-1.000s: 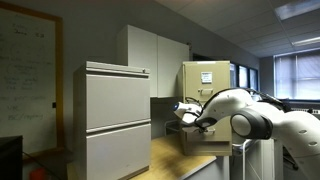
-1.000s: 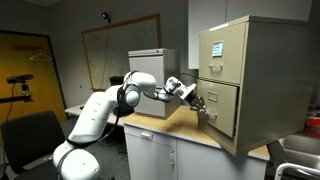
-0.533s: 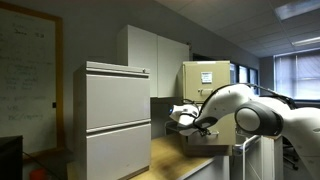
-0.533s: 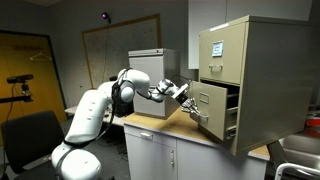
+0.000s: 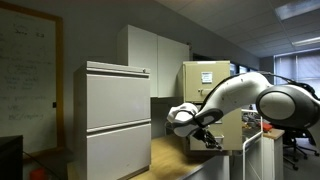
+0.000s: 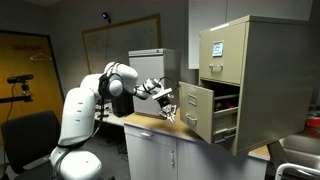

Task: Open the bottom drawer of the file cabinet on the right

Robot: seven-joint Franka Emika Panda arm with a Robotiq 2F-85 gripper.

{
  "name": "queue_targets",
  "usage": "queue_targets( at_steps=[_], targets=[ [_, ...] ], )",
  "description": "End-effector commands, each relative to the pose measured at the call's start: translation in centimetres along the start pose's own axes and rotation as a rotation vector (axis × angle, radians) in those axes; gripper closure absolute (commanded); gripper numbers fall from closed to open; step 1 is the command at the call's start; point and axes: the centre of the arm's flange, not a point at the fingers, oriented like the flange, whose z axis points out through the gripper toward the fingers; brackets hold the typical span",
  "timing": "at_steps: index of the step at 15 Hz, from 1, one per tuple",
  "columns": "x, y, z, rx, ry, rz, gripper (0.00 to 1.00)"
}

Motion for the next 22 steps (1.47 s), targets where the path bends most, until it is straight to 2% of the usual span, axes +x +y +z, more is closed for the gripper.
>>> queue_targets(
  at_steps=[1,3,5,6,7,8,15,16,20,21,22],
  targets=[
    [-4.3,-8.1,1.7,0.211,0.025,0.003,0.96],
    [-5.2,-10.3,1.3,0.334,0.055,0.011,0.96],
    [-6.4,-11.7,1.0,0.422,0.112,0.042,0.96],
    [-7.0,-12.1,0.7,0.435,0.132,0.062,0.61],
    [-7.7,-12.3,0.4,0.426,0.158,0.086,0.60],
    [-8.5,-12.3,0.0,0.413,0.182,0.112,0.56],
    [-13.1,-12.1,-1.8,0.309,0.312,0.296,0.03],
    [-13.7,-12.1,-1.9,0.304,0.327,0.319,0.00],
    [-15.5,-11.8,-2.2,0.273,0.390,0.373,0.00],
    [-15.7,-11.6,-2.3,0.238,0.406,0.375,0.00],
    [-15.9,-11.2,-2.3,0.162,0.423,0.380,0.00]
  ],
)
